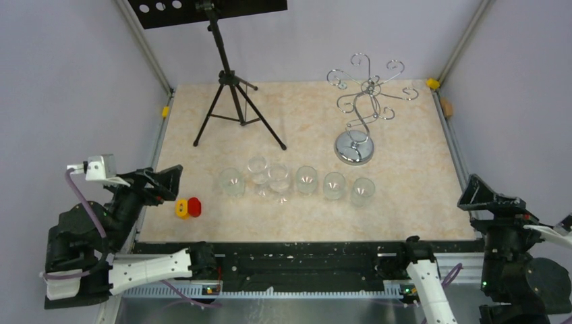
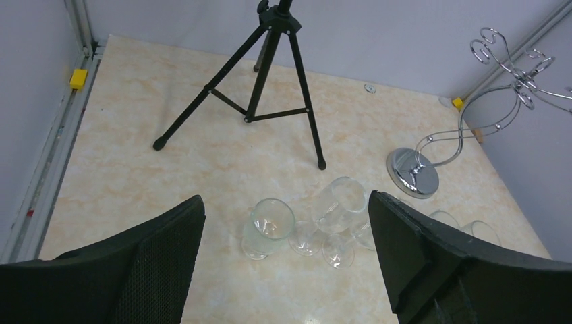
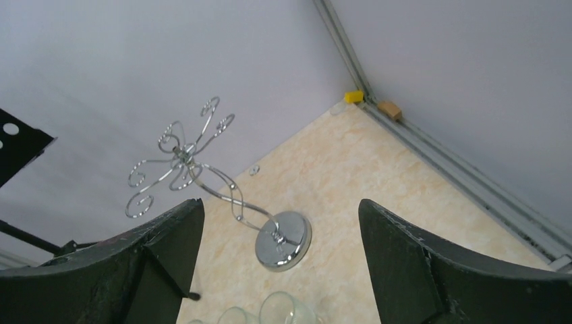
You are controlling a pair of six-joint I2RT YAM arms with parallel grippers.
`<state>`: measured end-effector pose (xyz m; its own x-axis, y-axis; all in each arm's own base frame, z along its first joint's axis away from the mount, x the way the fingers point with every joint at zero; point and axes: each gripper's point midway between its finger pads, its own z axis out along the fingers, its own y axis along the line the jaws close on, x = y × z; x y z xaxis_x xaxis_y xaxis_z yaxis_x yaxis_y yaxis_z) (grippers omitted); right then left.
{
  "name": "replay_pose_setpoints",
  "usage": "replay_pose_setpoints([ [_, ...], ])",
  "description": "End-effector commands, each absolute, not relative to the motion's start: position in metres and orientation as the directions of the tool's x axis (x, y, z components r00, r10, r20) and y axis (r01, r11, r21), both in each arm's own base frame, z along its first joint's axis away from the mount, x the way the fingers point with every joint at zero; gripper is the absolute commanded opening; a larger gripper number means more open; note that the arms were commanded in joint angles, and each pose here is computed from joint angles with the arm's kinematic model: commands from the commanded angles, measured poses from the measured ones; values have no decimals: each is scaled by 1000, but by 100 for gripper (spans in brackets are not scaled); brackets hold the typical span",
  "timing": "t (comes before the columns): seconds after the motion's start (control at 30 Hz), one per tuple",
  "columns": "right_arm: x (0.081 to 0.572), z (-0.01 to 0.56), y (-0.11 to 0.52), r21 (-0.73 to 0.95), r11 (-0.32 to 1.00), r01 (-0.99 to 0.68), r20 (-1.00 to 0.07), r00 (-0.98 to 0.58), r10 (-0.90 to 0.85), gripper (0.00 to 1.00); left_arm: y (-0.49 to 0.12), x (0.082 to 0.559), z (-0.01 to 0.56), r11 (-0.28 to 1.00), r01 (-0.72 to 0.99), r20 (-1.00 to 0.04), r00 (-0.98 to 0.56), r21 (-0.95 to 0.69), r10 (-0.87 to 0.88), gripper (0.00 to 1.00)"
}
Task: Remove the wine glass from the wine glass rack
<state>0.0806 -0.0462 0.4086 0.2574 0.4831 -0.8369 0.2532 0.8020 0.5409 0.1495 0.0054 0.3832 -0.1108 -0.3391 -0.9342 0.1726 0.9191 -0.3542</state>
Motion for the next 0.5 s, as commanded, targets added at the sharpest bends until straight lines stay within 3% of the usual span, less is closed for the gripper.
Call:
replay_pose_setpoints([
  [0.0,49,439,-67,478,824,304,-858,361,364,87,28,147,390,935,135,-944,-95,-327,-316,94],
  [0.47,37,439,-71,492,813,311,-845,394,361,88,33,147,397,937,112,-943,-69,-331,-325,98],
])
